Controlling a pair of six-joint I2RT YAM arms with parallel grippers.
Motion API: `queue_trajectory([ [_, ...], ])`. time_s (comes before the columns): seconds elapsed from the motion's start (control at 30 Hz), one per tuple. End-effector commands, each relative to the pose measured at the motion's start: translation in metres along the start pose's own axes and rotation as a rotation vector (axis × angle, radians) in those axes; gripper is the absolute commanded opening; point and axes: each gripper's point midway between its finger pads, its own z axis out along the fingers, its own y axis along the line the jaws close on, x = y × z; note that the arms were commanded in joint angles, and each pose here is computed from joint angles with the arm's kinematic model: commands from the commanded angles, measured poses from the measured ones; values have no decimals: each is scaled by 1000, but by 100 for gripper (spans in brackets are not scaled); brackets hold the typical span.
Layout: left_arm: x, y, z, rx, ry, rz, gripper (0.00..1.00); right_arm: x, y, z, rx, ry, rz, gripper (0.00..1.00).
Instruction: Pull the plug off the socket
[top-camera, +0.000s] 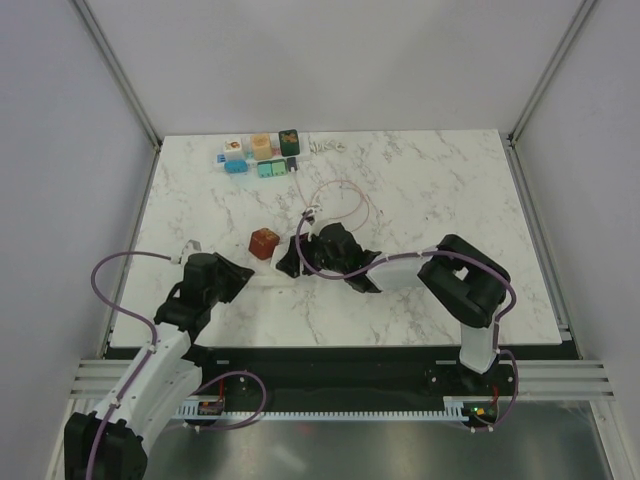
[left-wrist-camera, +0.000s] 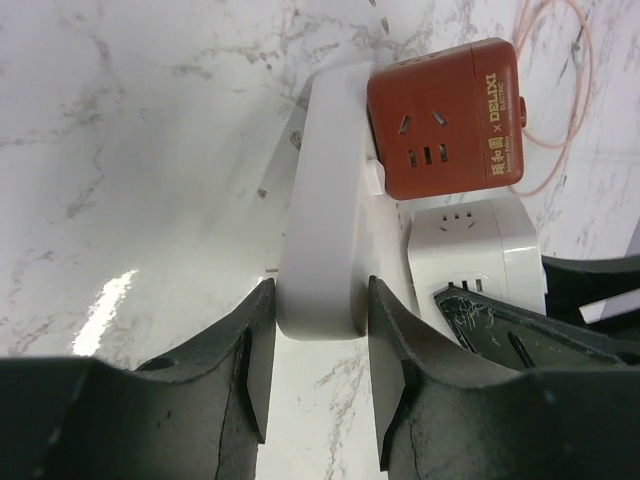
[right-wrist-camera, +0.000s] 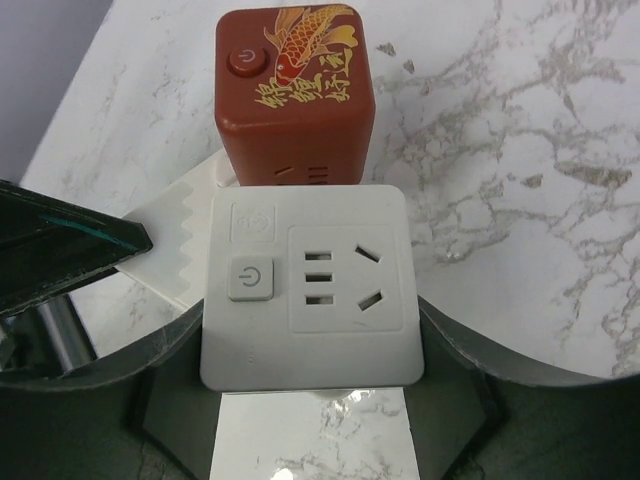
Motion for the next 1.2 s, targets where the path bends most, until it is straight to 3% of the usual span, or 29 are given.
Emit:
queue_trajectory([
  [0.0, 27, 54, -9, -193, 116, 105, 2, -90, 7, 7, 204, -266, -161, 0],
  [0.2, 31, 56, -10, -199, 125, 100, 2, -89, 12, 10, 323, -246, -313, 0],
  [0.3, 29, 54, -11, -197, 119, 99, 2, -89, 12, 10, 284, -252, -264, 0],
  [0.47, 30, 57, -11, -207, 122, 104, 2, -103, 31, 1, 13, -275, -18, 0],
  [0.53, 30, 56, -11, -205, 121, 102, 2, -102, 34, -2, -27, -269, -3, 0],
  [0.77, 14, 17, -24, -40, 60, 83, 2, -83, 14, 2, 36, -227, -28, 0],
  [0.83, 15, 2, -28, 41, 62, 72, 18, -80, 14, 0, 35, -225, -5, 0],
  [0.87, 16, -15, -31, 143, 65, 63, 33, -75, 12, -1, 38, -216, 18, 0],
  [0.93, 18, -30, -31, 233, 66, 33, 48, -73, 17, -4, 23, -221, 93, 0],
  [0.97, 17, -40, -32, 290, 61, 25, 61, -66, 17, -4, 23, -207, 118, 0],
  [1.07, 18, -42, -24, 311, 59, 3, 70, -57, 19, -4, 48, -207, 207, 0],
  [1.17, 20, -43, -17, 290, 56, 21, 70, -49, 19, -3, 70, -207, 296, 0],
])
